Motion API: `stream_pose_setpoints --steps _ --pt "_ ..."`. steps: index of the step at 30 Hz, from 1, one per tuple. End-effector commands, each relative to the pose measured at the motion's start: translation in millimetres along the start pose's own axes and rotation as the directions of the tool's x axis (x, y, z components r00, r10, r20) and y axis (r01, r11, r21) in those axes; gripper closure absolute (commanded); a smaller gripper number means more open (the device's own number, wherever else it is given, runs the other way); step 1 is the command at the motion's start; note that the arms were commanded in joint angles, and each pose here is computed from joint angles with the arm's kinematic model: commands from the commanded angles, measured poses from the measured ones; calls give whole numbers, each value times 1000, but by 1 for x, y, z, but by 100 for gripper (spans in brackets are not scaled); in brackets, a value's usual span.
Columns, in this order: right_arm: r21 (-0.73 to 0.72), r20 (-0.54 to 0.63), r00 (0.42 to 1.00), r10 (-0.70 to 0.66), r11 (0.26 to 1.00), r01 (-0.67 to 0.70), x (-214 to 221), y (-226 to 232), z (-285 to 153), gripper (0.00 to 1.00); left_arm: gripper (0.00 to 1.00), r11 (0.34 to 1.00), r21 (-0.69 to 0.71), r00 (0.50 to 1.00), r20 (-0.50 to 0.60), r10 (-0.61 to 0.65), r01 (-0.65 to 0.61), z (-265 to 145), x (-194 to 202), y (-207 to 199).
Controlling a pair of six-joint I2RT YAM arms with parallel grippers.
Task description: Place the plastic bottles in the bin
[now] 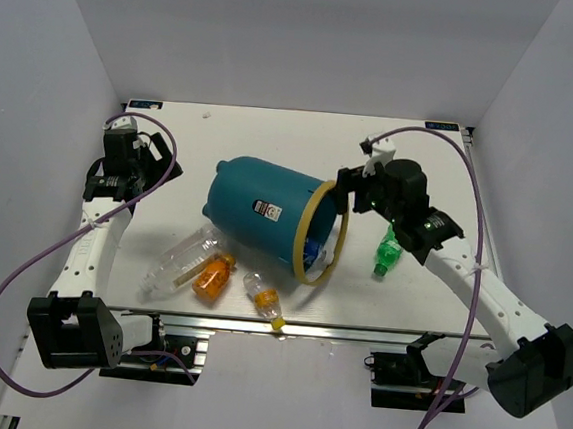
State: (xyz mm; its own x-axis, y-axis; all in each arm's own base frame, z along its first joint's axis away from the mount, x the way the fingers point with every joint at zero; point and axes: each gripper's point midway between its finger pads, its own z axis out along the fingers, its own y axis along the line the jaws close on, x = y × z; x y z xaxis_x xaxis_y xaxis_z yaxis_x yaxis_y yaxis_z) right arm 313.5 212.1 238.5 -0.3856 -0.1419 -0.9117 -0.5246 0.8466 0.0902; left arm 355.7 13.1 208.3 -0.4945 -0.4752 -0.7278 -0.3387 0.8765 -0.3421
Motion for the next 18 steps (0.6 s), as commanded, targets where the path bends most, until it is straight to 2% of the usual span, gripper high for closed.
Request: stream_pose_setpoints --steps 1,12,16,18 --pt "-117 63 998 -13 993 21 -30 22 6 18 2 1000 11 999 43 12 -12 -9 -16 -5" --pt "-129 66 998 6 992 3 -27 24 7 13 2 1000 11 999 34 14 -14 -6 -14 -5" --pt "-56 80 995 51 997 -47 -28 12 5 11 2 1000 11 999 31 13 -13 -6 -13 -5" --pt "32 101 990 94 995 -98 -30 -3 1 11 2 1000 9 999 37 12 -12 -8 -15 -5"
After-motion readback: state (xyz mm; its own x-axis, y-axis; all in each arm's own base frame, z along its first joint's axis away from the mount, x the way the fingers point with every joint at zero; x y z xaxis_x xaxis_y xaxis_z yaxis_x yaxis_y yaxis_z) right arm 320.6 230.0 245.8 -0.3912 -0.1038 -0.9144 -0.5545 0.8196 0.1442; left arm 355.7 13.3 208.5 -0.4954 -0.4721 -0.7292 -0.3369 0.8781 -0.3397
